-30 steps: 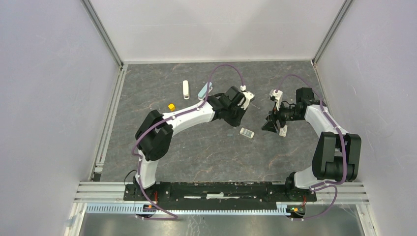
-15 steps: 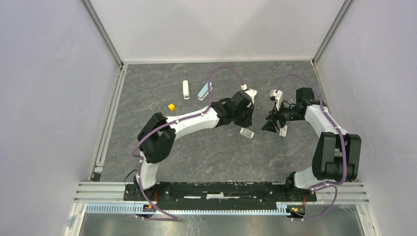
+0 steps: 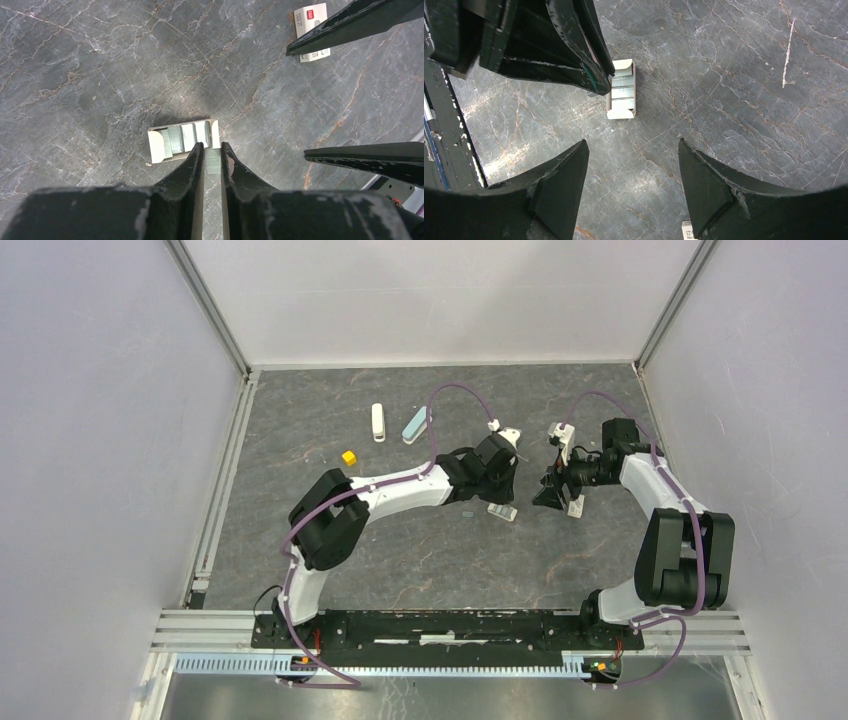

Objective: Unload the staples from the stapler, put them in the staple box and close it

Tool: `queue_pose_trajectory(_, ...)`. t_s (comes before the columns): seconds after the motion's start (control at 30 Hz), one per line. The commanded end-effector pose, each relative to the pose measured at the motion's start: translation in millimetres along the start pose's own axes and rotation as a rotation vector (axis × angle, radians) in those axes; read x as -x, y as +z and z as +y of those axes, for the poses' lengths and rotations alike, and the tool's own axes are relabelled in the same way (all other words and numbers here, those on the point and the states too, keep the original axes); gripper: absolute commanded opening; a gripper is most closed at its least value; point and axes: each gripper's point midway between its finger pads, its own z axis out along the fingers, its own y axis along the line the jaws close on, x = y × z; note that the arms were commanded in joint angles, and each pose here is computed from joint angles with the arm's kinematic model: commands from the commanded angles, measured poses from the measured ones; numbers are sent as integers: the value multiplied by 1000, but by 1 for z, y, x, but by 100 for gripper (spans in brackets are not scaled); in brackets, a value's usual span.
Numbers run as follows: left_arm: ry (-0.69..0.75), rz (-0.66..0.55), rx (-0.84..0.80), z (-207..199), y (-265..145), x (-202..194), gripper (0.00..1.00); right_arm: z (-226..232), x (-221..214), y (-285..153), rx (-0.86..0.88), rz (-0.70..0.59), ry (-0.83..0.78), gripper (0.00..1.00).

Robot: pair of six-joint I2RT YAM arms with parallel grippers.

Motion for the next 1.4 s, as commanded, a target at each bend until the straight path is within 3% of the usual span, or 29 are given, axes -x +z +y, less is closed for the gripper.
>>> queue_pose_trajectory(0.0,-43,-37,11,-2,10,0,8,0,12,-6,-4,-30,-36,73)
queue_pose_trajectory(1.37,85,-58,103,4,34,-11,9,2,10,-5,19,-32,-30,73)
